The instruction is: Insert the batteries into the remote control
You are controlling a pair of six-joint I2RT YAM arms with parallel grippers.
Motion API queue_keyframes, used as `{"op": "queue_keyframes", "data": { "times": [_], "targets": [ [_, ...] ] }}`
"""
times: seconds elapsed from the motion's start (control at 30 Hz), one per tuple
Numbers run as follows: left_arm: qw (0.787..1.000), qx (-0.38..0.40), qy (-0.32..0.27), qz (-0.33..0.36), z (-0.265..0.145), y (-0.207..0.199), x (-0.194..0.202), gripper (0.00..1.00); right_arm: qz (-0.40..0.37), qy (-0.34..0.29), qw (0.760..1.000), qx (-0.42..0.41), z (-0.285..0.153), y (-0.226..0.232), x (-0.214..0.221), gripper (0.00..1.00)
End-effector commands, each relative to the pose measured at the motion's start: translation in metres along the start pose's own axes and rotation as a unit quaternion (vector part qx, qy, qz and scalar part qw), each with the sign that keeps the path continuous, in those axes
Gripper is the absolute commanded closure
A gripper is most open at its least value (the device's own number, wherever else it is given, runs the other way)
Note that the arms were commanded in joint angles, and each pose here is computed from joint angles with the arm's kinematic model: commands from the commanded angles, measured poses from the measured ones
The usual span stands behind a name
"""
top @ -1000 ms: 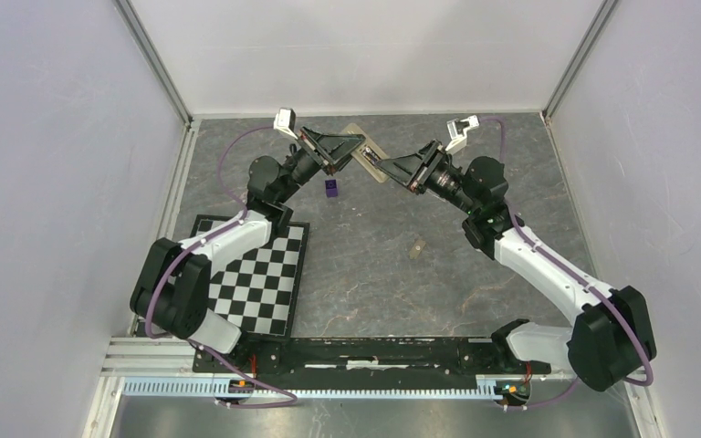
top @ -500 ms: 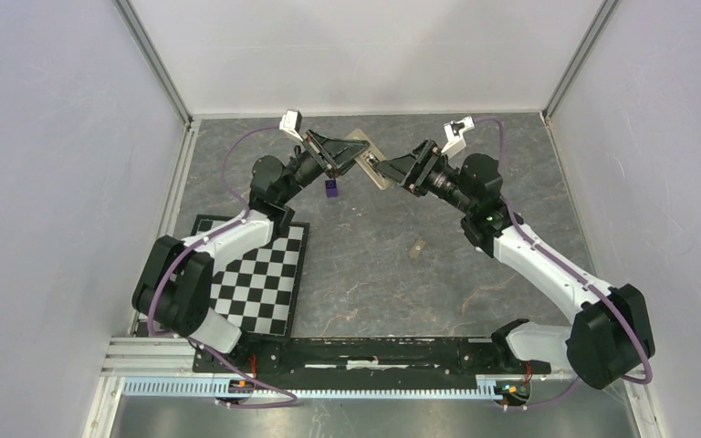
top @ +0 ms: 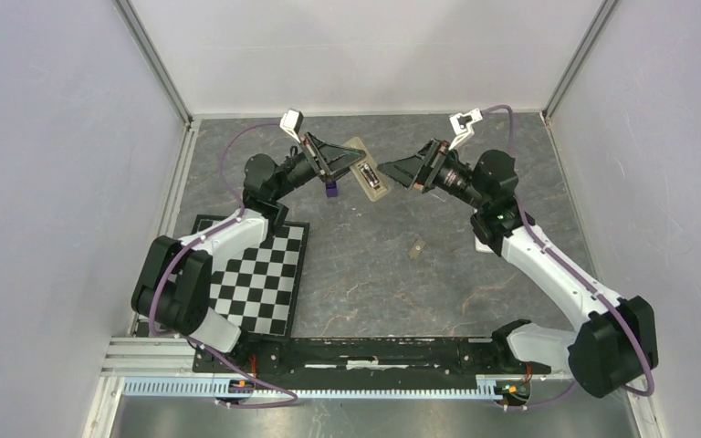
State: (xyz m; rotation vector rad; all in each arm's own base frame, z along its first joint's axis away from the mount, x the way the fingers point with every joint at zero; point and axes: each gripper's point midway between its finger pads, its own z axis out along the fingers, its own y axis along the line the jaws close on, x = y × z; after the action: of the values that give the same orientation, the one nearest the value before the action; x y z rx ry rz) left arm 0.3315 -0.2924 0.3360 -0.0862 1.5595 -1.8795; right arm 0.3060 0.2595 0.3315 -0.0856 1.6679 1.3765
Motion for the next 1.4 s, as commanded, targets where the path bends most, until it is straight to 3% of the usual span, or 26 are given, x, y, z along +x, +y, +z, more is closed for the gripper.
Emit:
{"op": "queue_keyframes", "data": {
  "times": [0.0,0.23,0.87,1.07,1.17,1.27,1.37],
  "targets": [
    [0.997,0.040,0.047,0.051,-0.002,-0.020,0.014,0.98,-0.089,0.018,0.994,-0.064,0.012,0.024,-0.011,0.03],
    [0.996,0.031,0.059,0.062,-0.004,-0.019,0.016,0.98,-0.109,0.039,0.990,-0.086,0.023,0.027,-0.011,0.30],
    [0.996,0.020,0.053,0.069,-0.001,-0.018,0.013,0.98,-0.162,0.083,0.983,-0.034,0.026,-0.004,0.021,0.46],
    [0.996,0.024,0.053,0.071,-0.002,-0.021,0.013,0.98,-0.168,0.081,0.982,-0.003,0.027,-0.017,0.022,0.68],
    [0.996,0.026,0.053,0.072,-0.002,-0.024,0.013,0.98,-0.172,0.083,0.981,0.017,0.027,-0.026,0.024,0.73],
    [0.996,0.022,0.054,0.074,-0.003,-0.020,0.014,0.98,-0.184,0.083,0.978,0.045,0.026,-0.039,0.024,0.72],
    [0.995,0.001,0.055,0.079,-0.006,-0.006,0.016,0.98,-0.185,0.077,0.979,0.045,0.023,-0.036,0.018,0.41]
  ]
}}
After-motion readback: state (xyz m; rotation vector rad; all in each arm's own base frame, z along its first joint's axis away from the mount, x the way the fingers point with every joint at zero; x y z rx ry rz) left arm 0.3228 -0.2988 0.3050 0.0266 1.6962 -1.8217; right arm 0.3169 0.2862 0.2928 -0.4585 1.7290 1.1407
